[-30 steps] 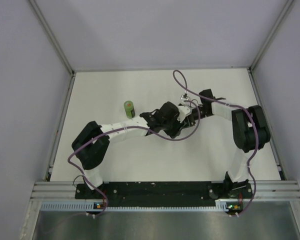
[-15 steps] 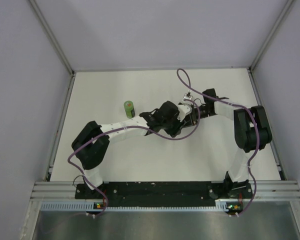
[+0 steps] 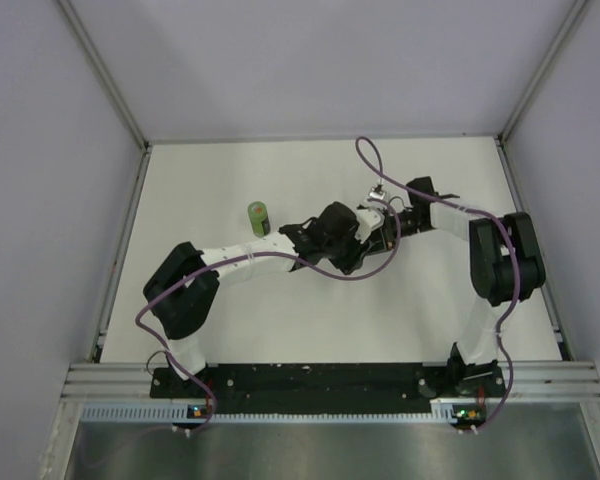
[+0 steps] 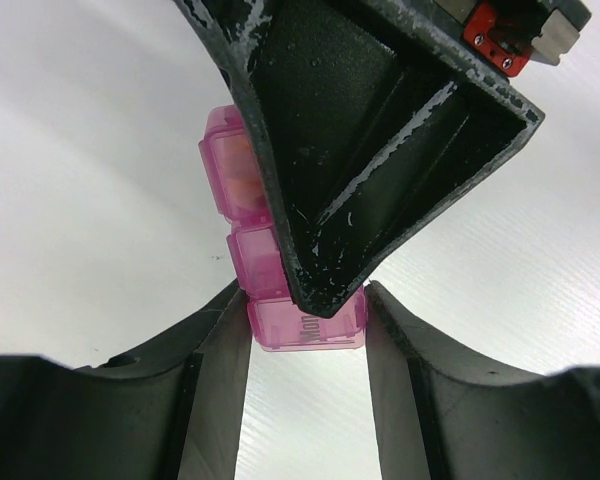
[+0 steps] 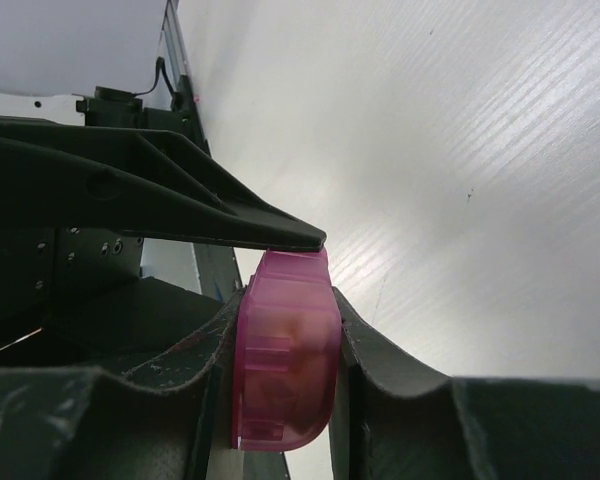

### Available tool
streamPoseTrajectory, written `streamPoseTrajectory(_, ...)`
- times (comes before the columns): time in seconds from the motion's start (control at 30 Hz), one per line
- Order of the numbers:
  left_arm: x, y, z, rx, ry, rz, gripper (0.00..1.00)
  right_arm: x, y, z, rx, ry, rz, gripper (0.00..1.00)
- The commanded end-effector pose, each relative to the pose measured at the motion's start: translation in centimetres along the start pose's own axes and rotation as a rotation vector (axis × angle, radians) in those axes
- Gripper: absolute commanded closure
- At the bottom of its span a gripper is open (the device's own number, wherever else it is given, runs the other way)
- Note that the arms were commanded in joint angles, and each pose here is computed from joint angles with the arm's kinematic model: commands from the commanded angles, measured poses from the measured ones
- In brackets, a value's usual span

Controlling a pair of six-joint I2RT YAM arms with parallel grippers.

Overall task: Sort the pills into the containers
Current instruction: Close the pill container at the center of the board.

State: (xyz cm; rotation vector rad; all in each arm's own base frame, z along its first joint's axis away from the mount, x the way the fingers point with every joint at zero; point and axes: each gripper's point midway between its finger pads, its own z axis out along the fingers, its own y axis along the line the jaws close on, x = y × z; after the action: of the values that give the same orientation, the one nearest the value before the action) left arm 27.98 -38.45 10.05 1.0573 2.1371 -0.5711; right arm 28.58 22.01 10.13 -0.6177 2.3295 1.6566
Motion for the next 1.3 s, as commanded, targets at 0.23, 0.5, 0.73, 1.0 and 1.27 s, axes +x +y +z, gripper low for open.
streamPoseTrajectory(0.23, -0.1, -0.7, -0.7, 0.057, 0.023, 0.007, 1.00, -2.1, 3.3, -1.5, -0.047, -0.062, -0.183, 1.00)
streamPoseTrajectory(0.5, -0.3, 0.5, -1.1, 0.003, 0.021, 0.087, 1.00, -2.5, 3.5, -1.7, -0.027, -0.066, -0.190, 1.00)
streamPoseTrajectory(0.73, -0.7, 0.5, -1.4, 0.003, 0.022, 0.098, 1.00, -2.7, 3.1, -1.7, 0.005, -0.070, -0.185, 0.71)
streamPoseTrajectory(1.0, -0.3, 0.5, -1.3, 0.003, 0.030, 0.100, 1.00, -2.8, 3.3, -1.8, 0.006, -0.075, -0.185, 0.55)
streamPoseTrajectory(1.27, -0.3, 0.6, -1.4, 0.001, 0.028, 0.096, 1.00, -2.7, 3.1, -1.8, 0.009, -0.073, -0.184, 0.55)
